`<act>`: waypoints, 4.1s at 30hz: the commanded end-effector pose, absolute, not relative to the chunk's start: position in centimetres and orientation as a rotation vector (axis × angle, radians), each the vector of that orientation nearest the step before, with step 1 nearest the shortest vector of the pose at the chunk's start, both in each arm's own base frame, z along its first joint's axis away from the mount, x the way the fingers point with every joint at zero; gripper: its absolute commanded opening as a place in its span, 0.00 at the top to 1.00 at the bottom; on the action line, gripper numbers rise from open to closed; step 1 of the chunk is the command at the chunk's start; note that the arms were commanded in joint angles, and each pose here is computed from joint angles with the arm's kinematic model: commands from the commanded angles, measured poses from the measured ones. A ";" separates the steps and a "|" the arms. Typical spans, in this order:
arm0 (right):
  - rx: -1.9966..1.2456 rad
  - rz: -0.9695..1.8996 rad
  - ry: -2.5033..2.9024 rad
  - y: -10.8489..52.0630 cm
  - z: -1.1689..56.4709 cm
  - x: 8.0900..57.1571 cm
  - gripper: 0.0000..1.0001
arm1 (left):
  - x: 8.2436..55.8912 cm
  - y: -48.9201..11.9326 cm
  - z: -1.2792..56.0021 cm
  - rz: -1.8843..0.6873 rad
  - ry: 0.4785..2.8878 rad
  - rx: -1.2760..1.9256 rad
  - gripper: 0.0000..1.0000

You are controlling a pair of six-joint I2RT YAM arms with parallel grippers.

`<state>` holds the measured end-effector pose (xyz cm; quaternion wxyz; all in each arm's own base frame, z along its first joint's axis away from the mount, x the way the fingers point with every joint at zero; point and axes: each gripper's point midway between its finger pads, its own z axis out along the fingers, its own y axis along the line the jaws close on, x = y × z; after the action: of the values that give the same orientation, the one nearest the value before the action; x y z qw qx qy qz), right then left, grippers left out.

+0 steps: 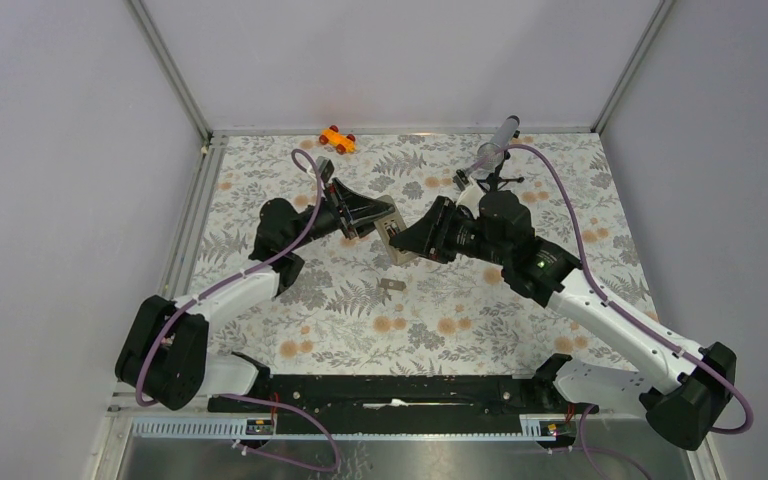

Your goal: Load the batteries into the remote control

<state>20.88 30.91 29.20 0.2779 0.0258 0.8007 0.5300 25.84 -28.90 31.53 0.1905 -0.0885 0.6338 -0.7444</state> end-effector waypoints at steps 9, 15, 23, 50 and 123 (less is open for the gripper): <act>0.050 1.468 2.063 30.7 30.9 20.8 0.24 | 24.3 -28.5 35.4 -2.085 1.668 -0.076 1.00; 0.047 1.515 1.980 30.3 32.2 20.5 0.22 | 24.6 -28.4 35.4 -2.089 1.661 -0.093 1.00; 0.060 1.558 1.838 28.9 33.4 19.8 0.39 | 24.8 -28.2 36.2 -2.137 1.618 -0.127 1.00; 0.033 1.392 2.025 30.4 29.8 22.1 0.66 | 24.8 -28.4 36.8 -2.158 1.599 -0.111 1.00; -0.053 1.585 1.926 32.0 32.0 21.1 0.09 | 25.6 -25.6 35.1 -1.898 1.628 -0.027 1.00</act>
<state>22.31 31.85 27.83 0.2829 0.0292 0.7906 0.5422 26.86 -26.10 32.61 0.2643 -0.0795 0.6335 -0.7228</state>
